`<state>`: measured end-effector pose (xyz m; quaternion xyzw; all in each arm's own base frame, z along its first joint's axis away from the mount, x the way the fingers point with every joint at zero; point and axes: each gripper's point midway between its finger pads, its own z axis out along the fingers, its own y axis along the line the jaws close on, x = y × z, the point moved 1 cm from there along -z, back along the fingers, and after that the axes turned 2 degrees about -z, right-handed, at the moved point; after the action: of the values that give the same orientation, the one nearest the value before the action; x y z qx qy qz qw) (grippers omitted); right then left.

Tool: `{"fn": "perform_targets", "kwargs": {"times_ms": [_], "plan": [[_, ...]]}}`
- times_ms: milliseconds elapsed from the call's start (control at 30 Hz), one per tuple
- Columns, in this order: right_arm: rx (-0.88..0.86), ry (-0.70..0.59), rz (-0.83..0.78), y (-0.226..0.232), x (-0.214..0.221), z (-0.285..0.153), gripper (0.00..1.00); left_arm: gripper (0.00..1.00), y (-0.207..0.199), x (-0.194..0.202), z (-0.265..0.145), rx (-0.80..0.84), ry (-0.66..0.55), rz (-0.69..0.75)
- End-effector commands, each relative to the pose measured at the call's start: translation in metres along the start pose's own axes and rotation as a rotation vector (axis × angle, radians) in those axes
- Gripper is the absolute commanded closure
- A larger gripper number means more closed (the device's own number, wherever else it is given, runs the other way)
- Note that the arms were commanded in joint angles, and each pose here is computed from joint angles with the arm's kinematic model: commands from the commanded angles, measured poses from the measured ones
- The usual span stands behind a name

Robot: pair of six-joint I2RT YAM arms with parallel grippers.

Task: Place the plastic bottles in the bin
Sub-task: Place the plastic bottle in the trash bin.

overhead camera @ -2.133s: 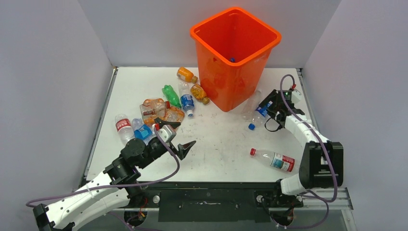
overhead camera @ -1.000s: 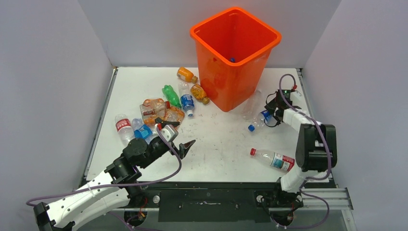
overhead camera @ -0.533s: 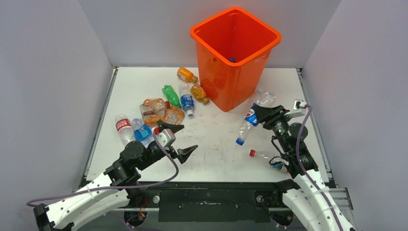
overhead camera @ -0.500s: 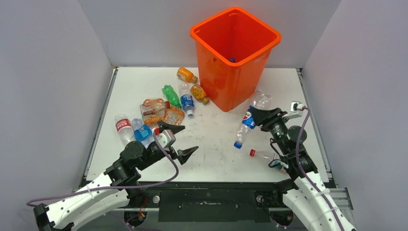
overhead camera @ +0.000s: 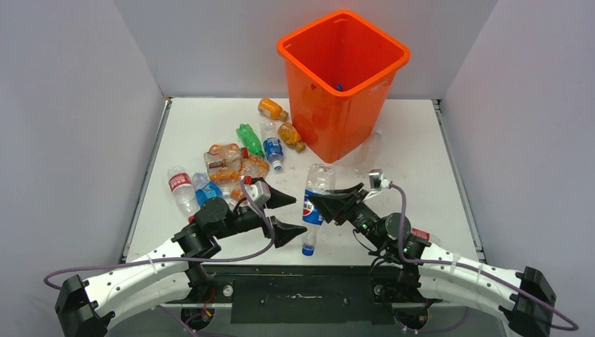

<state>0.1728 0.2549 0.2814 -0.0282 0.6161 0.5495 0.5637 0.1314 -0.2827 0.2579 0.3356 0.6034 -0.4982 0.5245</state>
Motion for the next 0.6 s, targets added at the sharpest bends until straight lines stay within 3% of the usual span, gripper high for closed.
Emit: {"fn": "perform_targets", "kwargs": {"times_ms": [0, 167, 367, 500, 567], "plan": [[-0.064, -0.217, -0.06, 0.042, -0.045, 0.017, 0.65, 0.04, -0.019, -0.03, 0.008, 0.076, -0.11, -0.124], [-0.038, -0.266, -0.03, 0.037, -0.047, 0.019, 0.66, 0.04, -0.03, -0.028, 0.005, 0.12, -0.147, -0.185], [-0.069, -0.351, 0.031, 0.04, -0.06, 0.013, 0.66, 0.04, -0.037, -0.015, 0.012, 0.146, -0.095, -0.225], [-0.11, -0.343, 0.041, 0.049, -0.058, 0.015, 0.66, 0.01, -0.047, -0.006, 0.022, 0.188, -0.04, -0.245], [-0.116, -0.336, 0.047, 0.05, -0.054, 0.014, 0.66, 0.08, -0.051, 0.0, 0.028, 0.196, -0.007, -0.239]]}}
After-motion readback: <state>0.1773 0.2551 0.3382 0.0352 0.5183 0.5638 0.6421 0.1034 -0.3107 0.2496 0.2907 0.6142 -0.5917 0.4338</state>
